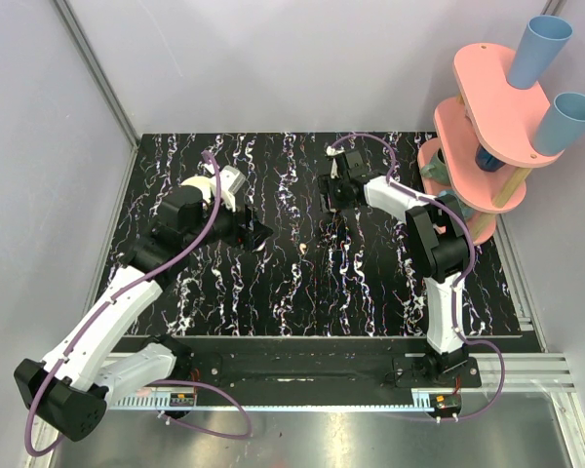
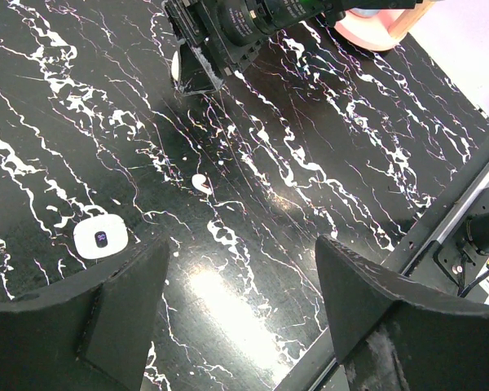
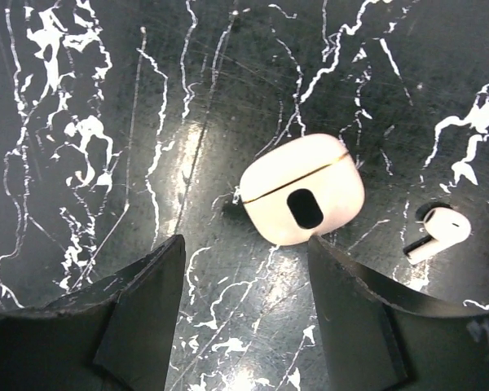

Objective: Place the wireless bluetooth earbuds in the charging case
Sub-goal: Pick up the charging case from the center of the board.

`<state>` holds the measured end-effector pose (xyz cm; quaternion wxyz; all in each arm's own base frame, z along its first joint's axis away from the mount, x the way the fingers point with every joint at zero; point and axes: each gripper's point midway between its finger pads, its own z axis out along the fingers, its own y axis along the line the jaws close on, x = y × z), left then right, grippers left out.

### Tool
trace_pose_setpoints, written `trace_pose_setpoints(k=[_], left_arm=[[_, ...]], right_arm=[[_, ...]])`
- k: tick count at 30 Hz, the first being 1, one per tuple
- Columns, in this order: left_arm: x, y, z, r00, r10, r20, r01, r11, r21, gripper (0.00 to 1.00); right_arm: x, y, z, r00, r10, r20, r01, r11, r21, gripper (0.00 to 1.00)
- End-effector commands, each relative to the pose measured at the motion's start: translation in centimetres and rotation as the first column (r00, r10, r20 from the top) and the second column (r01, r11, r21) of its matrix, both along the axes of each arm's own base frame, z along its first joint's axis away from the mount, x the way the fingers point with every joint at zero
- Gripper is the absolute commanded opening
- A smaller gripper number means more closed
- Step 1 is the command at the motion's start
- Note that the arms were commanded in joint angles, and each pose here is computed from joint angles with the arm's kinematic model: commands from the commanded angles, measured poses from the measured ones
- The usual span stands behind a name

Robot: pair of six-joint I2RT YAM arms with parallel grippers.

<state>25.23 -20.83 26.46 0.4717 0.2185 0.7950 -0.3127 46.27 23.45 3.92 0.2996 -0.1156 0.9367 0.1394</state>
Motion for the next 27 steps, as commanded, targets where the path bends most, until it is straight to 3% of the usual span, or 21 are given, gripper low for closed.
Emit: trace_pose_setpoints(k=[1, 19, 27], left_arm=[[0.5, -0.3, 1.1, 0.999, 0.003, 0.043, -0.001, 1.0, -0.029, 0.77], [0.5, -0.3, 1.1, 0.999, 0.005, 0.043, -0.004, 1.0, -0.031, 0.77], [0.5, -0.3, 1.2, 0.999, 0.004, 0.044, -0.003, 0.999, -0.034, 0.77]], right_arm=[[0.5, 2.4, 2.3, 0.996, 0.083, 0.031, -0.086, 0.991, 0.099, 0.68], [-0.1, 3.6, 4.7, 0.983, 0.151, 0.108, -0.162, 0.981, 0.106, 0.67], [-1.0, 1.4, 2.9, 0.994, 0.074, 0.08, -0.076, 0.997, 0.03, 0.68]])
